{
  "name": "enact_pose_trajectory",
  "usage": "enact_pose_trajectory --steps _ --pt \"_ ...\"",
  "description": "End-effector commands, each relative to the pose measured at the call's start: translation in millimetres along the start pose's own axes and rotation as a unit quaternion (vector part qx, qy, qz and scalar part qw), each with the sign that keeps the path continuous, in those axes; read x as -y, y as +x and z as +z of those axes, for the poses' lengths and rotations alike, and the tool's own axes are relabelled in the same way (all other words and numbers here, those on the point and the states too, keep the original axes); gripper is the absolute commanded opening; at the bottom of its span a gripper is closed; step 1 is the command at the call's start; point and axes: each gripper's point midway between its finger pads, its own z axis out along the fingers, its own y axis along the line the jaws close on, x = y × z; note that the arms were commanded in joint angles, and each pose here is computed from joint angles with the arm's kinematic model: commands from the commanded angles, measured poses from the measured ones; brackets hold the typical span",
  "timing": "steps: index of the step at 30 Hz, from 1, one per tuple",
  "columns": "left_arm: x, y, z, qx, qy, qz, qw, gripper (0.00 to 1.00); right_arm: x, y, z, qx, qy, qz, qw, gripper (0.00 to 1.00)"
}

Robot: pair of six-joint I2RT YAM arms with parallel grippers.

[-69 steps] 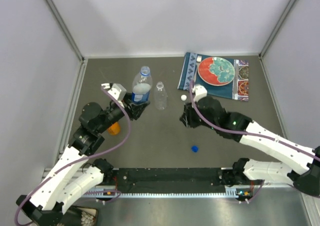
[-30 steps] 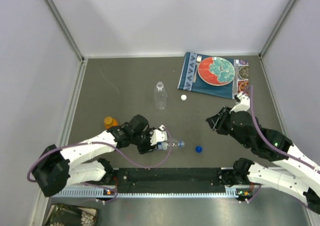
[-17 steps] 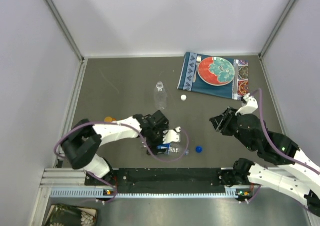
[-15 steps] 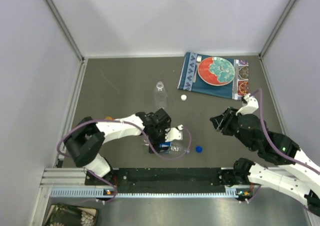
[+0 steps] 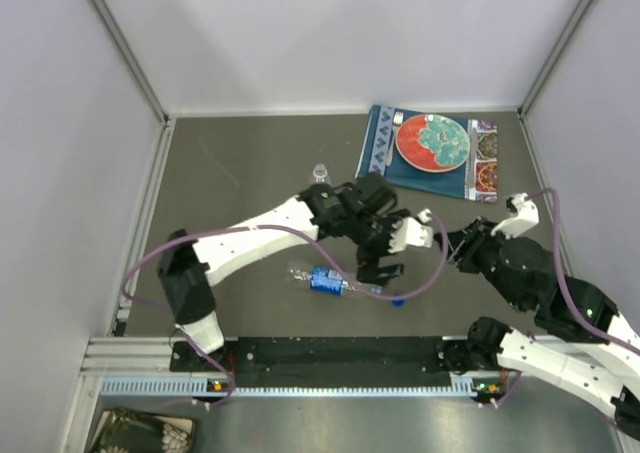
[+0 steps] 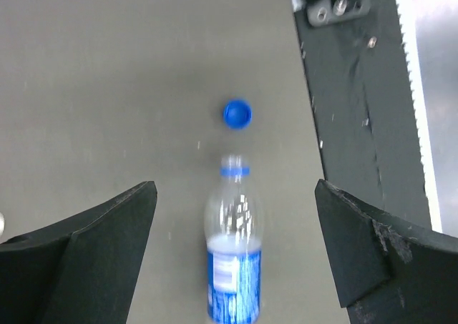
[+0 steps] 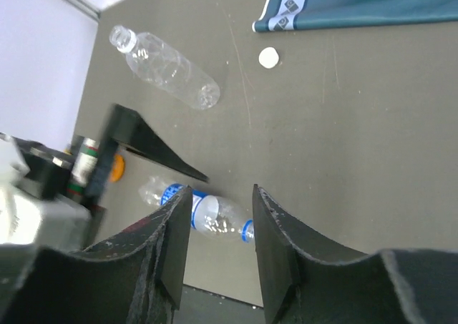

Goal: Screw on the bottle caps
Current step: Place the plastic bottle at the center of the board, then pick up the bottle cap from the center of the board.

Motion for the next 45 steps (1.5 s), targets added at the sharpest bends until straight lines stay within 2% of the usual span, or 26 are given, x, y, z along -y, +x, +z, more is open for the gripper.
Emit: enact_pose_trajectory --steps 1,3,7,17,24,29,41,45 --pt "8.9 -5.4 61.4 -0.015 0.070 -0.022 0.997 0.98 7.0 -20.5 -9.5 0.043 0.008 0.019 0.999 0.38" --pt "-3.0 -8.3 78.4 -0.011 0.061 -0.014 0.998 0.95 10.6 -29.0 -15.9 0.060 0.009 0.026 0.998 0.37" --pt "-16.2 16.4 113.1 -0.045 0.054 -0.017 0.997 0.86 17.2 -55.2 -35.1 0.107 0.006 0.041 0.993 0.34" --pt "-40.5 22.2 140.7 -0.046 0.010 -0.027 0.999 0.70 34.9 -89.5 -71.7 0.179 -0.010 0.082 0.980 0.33" --pt "-42.1 11.0 153.5 -0.037 0.012 -0.016 0.999 0.64 34.1 -93.8 -75.6 0.182 -0.012 0.067 0.981 0.33" --pt "-32.1 17.4 155.3 -0.049 0.023 -0.006 0.999 0.59 38.6 -98.3 -79.6 0.191 -0.004 0.061 0.980 0.33" --pt "-17.1 41.5 143.0 -0.075 0.028 -0.001 0.997 0.56 39.6 -93.5 -77.4 0.182 -0.001 0.051 0.982 0.34" --pt "-19.0 43.9 145.8 -0.077 0.028 0.002 0.997 0.47 37.0 -92.0 -76.6 0.176 -0.006 0.053 0.983 0.33"
